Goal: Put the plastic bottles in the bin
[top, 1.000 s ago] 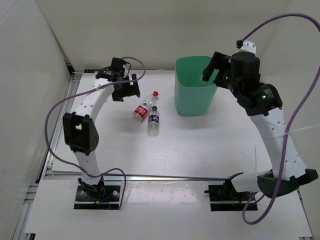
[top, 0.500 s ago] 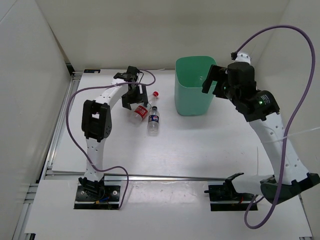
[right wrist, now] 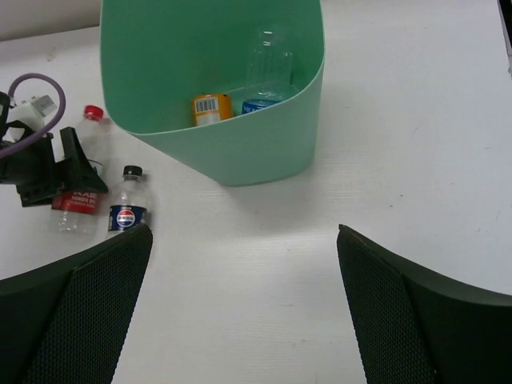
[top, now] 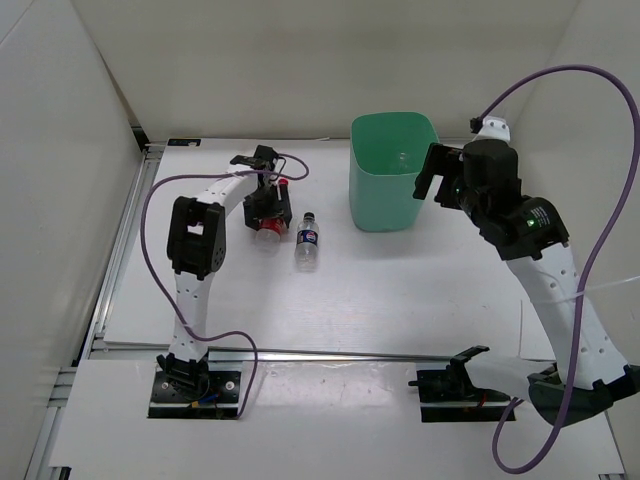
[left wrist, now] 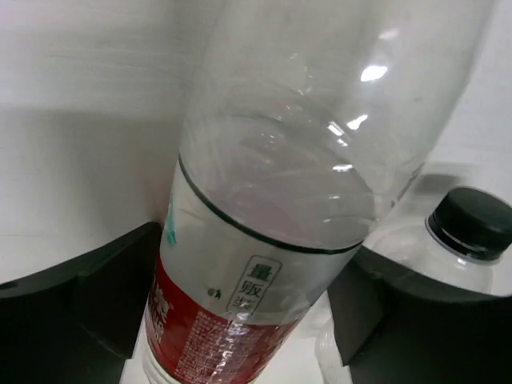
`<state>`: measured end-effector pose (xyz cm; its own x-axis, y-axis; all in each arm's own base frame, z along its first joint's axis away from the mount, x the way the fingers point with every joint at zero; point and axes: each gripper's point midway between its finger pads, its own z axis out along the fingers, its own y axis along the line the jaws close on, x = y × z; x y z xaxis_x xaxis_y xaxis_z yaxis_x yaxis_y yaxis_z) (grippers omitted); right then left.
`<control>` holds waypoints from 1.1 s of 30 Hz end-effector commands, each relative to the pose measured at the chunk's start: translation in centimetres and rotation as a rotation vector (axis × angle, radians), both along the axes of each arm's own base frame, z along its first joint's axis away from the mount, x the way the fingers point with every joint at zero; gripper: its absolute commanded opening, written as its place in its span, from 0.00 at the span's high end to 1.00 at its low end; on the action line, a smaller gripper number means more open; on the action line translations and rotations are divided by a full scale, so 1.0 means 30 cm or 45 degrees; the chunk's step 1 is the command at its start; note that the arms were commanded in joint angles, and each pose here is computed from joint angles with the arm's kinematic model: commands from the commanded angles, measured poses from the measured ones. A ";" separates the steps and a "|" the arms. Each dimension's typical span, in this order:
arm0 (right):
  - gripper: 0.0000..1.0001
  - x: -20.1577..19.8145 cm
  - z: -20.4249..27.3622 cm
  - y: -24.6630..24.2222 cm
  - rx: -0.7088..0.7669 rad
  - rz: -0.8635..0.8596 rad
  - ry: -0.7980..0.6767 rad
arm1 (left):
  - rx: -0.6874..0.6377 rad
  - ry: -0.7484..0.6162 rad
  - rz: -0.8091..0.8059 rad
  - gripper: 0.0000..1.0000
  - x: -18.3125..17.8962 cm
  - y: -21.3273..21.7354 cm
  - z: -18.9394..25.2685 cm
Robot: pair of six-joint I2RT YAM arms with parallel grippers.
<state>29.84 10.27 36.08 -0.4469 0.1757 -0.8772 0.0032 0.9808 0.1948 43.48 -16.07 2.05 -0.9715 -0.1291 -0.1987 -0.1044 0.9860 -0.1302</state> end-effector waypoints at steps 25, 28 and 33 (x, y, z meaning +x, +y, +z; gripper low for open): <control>0.00 0.012 0.050 -0.165 -0.116 -0.319 -0.118 | -0.994 -0.979 0.169 0.37 0.322 -0.127 1.274; 0.00 -0.027 0.059 -0.256 -0.119 -0.470 -0.137 | -1.170 -0.985 0.088 0.37 0.308 -0.245 1.354; 0.00 -0.105 -0.008 -0.305 0.011 -0.529 -0.098 | -1.338 -0.953 0.012 0.37 0.305 -0.386 1.374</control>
<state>28.17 2.45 35.81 -0.3197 0.2588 -0.9115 0.3227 0.9342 0.1521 53.02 -24.29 43.98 -0.5775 -0.5882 -0.5662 0.3090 0.4844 -0.8184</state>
